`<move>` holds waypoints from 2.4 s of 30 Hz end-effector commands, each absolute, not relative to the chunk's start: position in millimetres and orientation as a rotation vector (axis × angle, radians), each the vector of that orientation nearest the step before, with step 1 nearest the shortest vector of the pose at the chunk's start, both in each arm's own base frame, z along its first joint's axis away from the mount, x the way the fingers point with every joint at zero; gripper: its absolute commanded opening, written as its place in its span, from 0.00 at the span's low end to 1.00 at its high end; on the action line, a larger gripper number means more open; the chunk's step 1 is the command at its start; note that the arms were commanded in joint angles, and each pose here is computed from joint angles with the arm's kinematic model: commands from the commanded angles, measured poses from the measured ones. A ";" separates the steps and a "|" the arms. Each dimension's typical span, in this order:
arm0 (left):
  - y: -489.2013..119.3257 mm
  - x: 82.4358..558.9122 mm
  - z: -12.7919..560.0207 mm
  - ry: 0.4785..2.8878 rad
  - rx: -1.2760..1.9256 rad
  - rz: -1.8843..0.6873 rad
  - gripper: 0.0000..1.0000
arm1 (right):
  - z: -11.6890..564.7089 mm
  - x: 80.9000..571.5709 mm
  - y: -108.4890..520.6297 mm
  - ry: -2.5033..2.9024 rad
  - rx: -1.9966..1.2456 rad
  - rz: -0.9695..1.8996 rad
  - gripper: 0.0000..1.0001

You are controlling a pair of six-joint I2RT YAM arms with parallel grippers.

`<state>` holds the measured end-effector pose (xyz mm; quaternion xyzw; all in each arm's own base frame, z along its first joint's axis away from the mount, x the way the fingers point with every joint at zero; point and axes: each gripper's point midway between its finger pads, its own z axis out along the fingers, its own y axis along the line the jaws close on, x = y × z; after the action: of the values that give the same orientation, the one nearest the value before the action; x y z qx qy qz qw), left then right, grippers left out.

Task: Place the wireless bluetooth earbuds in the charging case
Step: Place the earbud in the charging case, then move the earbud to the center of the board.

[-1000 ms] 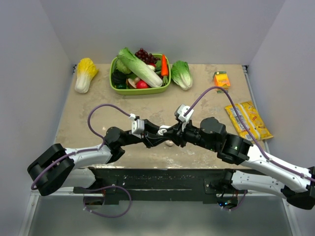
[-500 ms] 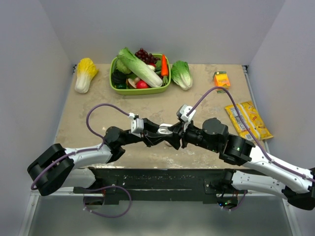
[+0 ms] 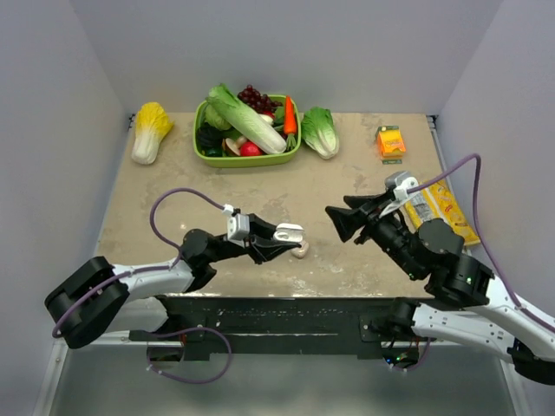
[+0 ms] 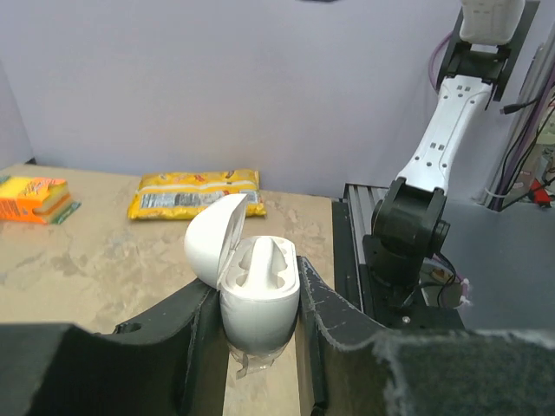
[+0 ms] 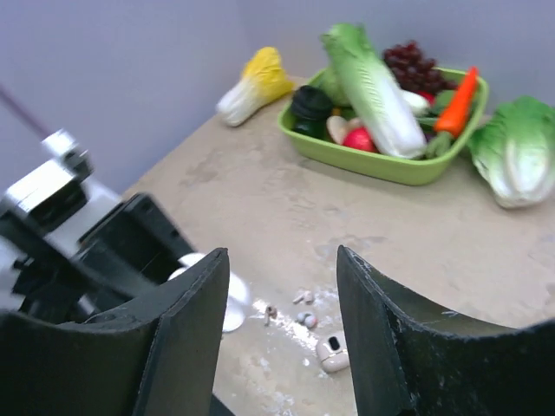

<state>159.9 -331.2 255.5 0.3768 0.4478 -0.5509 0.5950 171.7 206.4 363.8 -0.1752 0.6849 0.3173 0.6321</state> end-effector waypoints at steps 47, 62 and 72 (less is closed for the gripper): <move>-214.8 73.9 308.2 0.577 0.597 -1.234 0.00 | 47.0 230.6 316.1 2.271 -0.652 0.604 0.00; -215.1 74.9 301.9 0.598 0.593 -1.238 0.00 | 23.0 259.2 304.3 2.314 -0.567 0.456 0.00; -215.9 76.2 299.8 0.605 0.595 -1.232 0.00 | 20.4 275.6 298.9 2.315 -0.552 0.374 0.00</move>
<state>100.2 -249.0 291.9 0.2934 0.3629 -0.5593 0.6851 259.1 300.1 19.4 -0.2207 0.8960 0.1721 0.3447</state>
